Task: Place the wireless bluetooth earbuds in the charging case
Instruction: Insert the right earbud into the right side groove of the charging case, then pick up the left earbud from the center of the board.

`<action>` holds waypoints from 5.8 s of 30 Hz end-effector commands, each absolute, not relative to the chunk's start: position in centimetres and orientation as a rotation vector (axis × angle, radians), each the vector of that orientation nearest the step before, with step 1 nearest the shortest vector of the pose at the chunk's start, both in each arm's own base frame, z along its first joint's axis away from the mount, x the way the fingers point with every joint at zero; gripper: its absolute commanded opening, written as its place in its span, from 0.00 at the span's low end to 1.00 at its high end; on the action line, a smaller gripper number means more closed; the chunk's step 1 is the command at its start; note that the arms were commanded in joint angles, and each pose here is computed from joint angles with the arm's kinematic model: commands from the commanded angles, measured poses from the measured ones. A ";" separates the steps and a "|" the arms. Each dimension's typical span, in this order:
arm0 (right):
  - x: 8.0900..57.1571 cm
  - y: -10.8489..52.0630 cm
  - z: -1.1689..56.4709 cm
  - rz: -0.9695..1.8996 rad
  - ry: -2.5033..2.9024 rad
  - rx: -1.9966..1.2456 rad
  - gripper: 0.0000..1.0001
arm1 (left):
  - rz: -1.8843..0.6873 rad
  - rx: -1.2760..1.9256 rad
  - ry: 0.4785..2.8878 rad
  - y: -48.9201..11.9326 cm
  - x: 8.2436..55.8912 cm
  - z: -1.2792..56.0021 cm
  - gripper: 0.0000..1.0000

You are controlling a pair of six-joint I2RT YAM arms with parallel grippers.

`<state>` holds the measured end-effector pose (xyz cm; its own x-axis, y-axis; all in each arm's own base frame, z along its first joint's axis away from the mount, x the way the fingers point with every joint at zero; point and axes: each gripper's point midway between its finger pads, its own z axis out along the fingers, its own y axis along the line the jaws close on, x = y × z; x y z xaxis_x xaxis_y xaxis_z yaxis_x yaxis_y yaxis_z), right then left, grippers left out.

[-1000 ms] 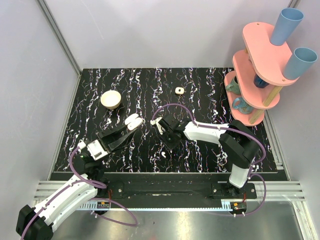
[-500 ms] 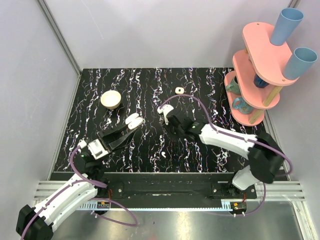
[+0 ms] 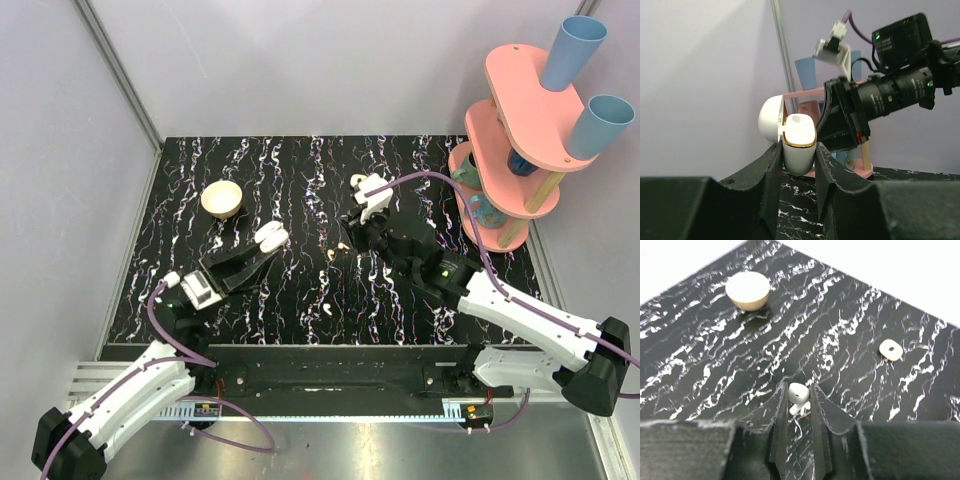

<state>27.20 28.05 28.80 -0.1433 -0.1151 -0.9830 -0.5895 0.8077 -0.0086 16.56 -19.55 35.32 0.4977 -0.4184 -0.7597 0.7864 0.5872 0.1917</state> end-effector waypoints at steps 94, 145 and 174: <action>20.6 39.6 36.5 0.506 1.168 -0.988 0.23 | -0.808 0.387 0.939 -19.1 20.2 36.4 0.00; 23.9 20.5 28.3 0.561 1.903 0.043 0.95 | -0.720 0.387 0.848 -17.6 19.3 38.1 0.00; 23.3 30.4 13.9 0.608 2.405 -0.337 0.79 | -0.648 0.351 0.841 -16.0 19.2 38.0 0.00</action>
